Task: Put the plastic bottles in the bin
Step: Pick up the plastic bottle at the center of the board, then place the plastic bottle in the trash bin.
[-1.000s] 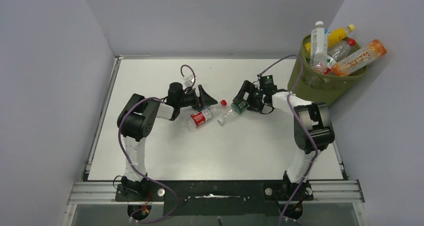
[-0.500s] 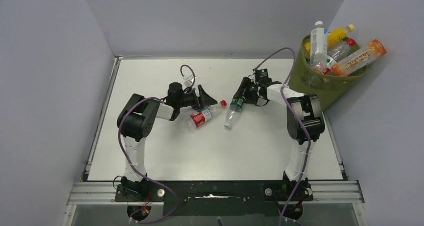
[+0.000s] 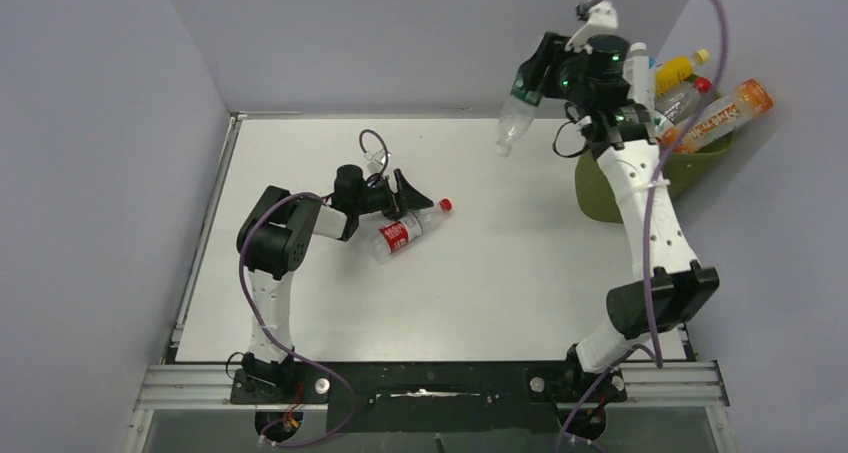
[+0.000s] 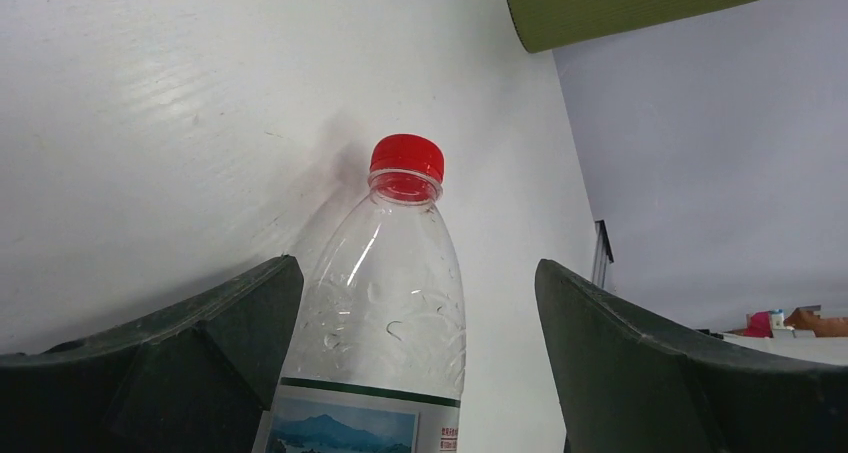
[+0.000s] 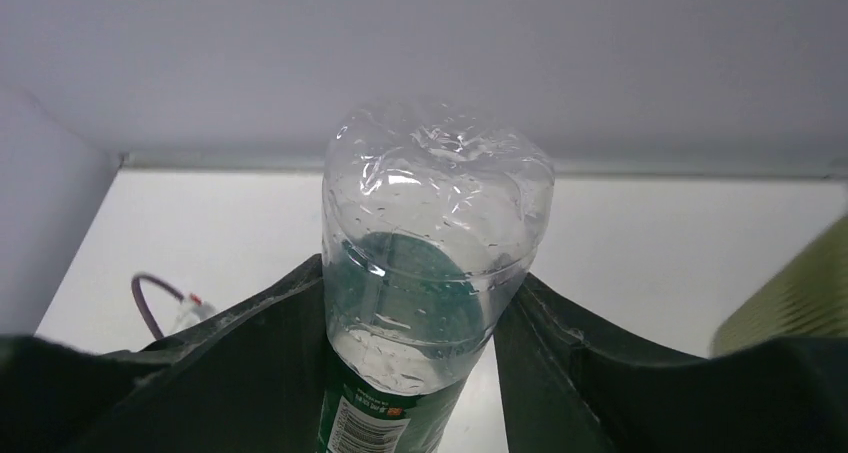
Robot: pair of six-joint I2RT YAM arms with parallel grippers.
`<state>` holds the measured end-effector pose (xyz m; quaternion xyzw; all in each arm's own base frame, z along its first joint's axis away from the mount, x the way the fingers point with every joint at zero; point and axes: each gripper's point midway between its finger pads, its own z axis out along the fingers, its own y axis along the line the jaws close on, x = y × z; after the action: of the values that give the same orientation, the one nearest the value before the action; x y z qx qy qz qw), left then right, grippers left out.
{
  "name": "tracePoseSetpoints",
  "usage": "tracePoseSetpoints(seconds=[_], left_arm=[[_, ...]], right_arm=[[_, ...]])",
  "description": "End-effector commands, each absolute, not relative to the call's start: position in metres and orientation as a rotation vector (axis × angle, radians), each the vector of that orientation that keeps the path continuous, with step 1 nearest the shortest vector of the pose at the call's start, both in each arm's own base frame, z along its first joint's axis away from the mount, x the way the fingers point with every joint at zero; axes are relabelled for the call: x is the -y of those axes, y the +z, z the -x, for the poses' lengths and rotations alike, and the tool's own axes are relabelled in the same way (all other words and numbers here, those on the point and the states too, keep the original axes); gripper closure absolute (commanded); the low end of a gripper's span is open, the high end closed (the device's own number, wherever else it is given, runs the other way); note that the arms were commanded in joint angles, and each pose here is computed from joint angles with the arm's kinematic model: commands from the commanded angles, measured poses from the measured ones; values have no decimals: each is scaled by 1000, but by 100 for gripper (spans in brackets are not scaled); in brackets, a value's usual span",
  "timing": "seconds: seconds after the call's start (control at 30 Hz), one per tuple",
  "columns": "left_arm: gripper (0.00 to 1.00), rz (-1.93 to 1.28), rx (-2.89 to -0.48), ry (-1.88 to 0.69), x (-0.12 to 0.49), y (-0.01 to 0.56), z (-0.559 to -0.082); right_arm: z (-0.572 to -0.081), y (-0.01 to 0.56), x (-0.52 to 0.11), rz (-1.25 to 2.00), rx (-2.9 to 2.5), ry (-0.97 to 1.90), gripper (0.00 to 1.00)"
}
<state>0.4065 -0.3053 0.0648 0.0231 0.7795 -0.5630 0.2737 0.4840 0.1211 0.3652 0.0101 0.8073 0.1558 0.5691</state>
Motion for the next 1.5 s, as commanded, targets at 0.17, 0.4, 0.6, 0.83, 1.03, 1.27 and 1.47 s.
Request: tracePoseSetpoints(seconds=[0.17,0.4,0.6,0.83,1.03,1.27,1.47], left_arm=[[12,-111,-1941,-1594,304,94,-425],[12,-117,-1897,-1664,309,102,-426],[12,-127,-1878,-1705,312,101,-425],[12,-136,-1858,-1731,316,101,-430],[12,-144,-1849,-1754,319,100,-436],[12,-149,-1848,-1757,320,98,-440],[12,-149,-1848,-1759,321,97,-441]], right_arm=[[-447,530,22,-176,-1425,-89,47],[-428,557,115,-400,-1279,-275,49],[-422,569,164,-493,-1198,-379,50],[-403,583,194,-532,-1133,-462,51],[-415,570,210,-542,-1137,-533,50],[-452,543,222,-540,-1148,-529,50],[-487,509,229,-537,-1198,-501,49]])
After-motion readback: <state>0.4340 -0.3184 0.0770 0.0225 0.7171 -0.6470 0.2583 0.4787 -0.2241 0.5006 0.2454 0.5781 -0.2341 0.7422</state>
